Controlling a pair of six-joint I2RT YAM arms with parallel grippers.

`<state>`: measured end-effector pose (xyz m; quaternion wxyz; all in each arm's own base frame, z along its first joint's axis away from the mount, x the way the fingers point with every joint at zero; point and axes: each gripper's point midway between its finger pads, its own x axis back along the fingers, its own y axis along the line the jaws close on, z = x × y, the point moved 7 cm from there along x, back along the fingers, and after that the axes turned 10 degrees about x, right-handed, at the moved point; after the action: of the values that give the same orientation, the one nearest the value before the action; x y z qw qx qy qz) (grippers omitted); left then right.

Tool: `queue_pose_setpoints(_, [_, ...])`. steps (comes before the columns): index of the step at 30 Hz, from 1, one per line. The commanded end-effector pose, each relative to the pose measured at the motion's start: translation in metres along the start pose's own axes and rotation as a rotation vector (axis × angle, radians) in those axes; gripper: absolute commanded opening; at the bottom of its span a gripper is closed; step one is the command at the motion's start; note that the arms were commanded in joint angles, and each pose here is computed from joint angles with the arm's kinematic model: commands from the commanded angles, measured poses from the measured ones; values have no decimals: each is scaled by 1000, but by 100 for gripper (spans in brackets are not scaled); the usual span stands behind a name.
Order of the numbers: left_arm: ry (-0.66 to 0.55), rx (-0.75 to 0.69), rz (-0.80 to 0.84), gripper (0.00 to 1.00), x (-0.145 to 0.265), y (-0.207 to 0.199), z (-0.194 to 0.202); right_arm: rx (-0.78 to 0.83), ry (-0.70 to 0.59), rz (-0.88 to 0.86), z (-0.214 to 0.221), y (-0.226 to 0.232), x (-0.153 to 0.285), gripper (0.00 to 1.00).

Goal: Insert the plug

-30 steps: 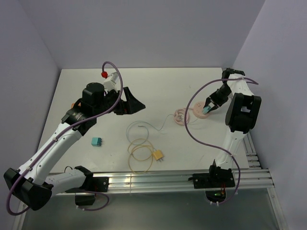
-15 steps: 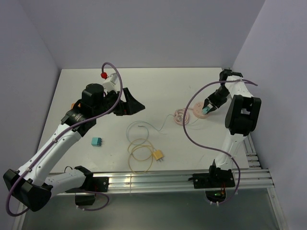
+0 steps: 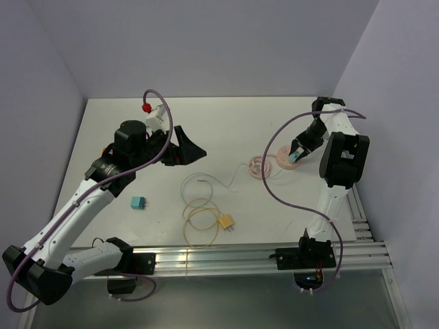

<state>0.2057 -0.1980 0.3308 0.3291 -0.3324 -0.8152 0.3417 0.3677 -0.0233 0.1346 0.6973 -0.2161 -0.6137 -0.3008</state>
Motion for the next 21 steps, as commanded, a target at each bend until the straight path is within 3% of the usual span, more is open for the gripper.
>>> queue_pose_setpoints(1, [-21, -11, 36, 97, 6, -7, -2, -6, 6, 227, -18, -30, -76, 0])
queue_pose_setpoints(10, [-20, -24, 25, 97, 6, -7, -3, -56, 3, 177, -16, -54, -77, 0])
queue_pose_setpoints(21, [-2, -20, 32, 95, 2, -6, -2, 109, 14, 77, -8, -6, -63, 0])
